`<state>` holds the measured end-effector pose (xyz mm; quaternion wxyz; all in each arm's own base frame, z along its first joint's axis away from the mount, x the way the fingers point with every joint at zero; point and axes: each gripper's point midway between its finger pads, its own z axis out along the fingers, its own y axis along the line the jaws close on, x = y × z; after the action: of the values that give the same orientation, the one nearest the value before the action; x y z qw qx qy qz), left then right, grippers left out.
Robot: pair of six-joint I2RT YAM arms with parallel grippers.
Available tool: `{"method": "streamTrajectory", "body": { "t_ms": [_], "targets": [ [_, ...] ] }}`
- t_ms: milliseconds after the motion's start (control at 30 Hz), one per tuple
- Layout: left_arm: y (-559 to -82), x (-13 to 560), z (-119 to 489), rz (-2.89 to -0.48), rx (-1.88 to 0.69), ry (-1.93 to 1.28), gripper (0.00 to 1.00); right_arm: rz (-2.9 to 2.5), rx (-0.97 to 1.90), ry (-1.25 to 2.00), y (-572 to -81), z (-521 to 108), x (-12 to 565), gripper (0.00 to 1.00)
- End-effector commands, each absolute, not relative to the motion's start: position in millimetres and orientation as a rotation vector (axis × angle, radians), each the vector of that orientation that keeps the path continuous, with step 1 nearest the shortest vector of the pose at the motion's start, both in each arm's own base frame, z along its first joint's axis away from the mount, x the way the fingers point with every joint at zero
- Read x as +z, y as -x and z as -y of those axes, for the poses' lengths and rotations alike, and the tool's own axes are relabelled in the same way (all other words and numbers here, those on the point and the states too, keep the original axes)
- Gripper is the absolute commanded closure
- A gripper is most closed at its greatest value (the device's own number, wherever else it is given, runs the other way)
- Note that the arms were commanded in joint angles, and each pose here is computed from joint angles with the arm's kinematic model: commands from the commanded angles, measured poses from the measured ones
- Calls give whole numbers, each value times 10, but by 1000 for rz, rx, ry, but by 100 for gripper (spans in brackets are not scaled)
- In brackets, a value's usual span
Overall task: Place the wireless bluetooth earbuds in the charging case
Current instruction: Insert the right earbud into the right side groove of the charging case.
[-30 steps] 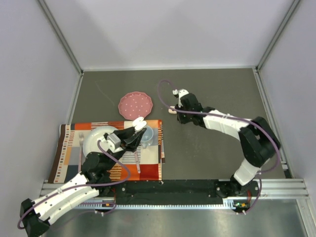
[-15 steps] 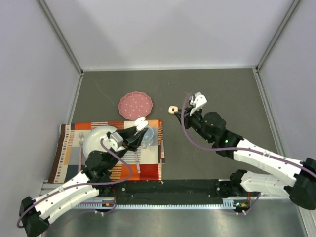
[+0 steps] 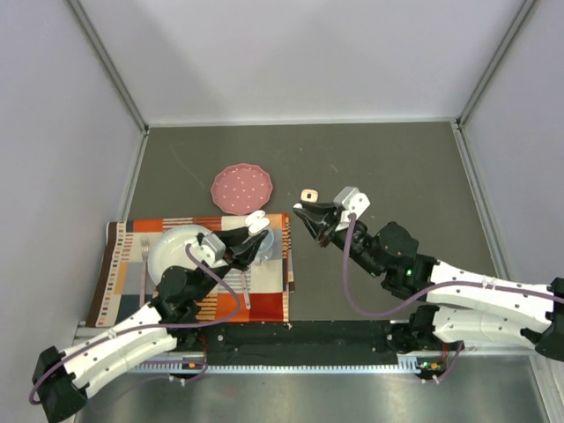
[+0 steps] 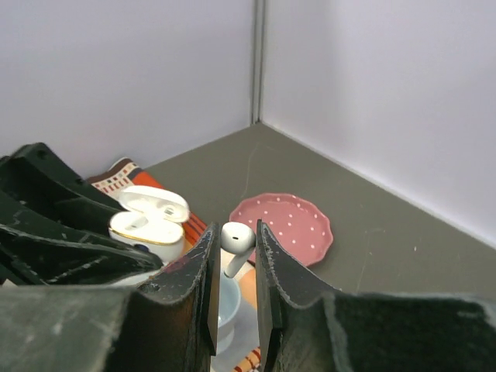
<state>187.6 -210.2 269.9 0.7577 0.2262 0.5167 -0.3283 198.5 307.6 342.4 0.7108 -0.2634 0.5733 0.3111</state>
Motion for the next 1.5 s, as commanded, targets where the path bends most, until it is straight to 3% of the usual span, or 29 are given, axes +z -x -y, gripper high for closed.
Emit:
{"method": "streamTrajectory", "body": {
  "t_ms": [0,567,1467],
  "targets": [
    [-1798,3031,2119,-1033,-766,-473,100,-1130,662,576,-1887,-3174,3774,100],
    [-1750,3026,2212,-1017,-794,-523,100,-1073,733,656,-1672,-3704,3709,100],
    [-1735,3062,2170,-989,-801,-494,100,-1116,601,651,-1831,-3738,3370,100]
  ]
}}
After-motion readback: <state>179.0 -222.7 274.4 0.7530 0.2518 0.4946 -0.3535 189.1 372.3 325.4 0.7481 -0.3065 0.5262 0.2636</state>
